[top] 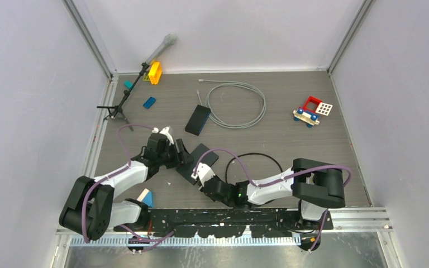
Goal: Insert the plug into the switch port
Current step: Insert the connector into the switch port.
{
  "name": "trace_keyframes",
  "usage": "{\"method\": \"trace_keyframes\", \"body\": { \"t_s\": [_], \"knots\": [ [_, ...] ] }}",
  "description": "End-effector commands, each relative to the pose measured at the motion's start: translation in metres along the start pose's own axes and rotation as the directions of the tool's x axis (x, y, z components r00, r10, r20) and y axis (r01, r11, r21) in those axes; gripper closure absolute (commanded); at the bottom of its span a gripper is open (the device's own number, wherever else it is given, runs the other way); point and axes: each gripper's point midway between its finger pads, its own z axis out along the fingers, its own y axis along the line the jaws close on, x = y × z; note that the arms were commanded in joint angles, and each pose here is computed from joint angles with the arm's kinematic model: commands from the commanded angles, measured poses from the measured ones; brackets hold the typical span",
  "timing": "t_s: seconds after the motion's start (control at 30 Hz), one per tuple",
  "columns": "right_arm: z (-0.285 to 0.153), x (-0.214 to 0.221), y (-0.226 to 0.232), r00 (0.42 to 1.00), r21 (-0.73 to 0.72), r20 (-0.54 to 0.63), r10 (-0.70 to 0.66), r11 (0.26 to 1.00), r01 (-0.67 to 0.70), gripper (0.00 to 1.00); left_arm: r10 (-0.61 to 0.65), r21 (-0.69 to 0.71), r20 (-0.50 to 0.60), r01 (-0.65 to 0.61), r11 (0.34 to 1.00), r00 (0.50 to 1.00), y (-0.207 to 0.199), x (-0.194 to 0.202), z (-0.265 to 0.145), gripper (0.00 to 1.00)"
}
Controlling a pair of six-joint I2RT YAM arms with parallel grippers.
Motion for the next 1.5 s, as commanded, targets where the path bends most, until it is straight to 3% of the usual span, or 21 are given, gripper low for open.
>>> {"method": "trace_keyframes", "body": {
  "t_s": [0.0, 0.6, 1.47],
  "knots": [
    [0.004, -0.029, 0.009, 0.997, -0.021, 0.073, 0.03, 0.999, -0.029, 0.99, 0.033, 0.017, -0.017, -0.033, 0.999, 0.999, -0.002, 0.002, 0.002, 0.38],
    [0.002, -0.042, 0.014, 0.996, -0.045, 0.092, 0.006, 0.999, -0.002, 1.0, 0.041, 0.037, -0.024, -0.04, 0.999, 0.999, -0.005, 0.004, 0.002, 0.38],
    [0.015, -0.05, -0.012, 0.99, 0.152, 0.143, -0.013, 0.988, -0.009, 1.0, 0.039, 0.057, -0.057, -0.036, 0.998, 0.998, -0.006, 0.012, 0.004, 0.39]
  ]
}}
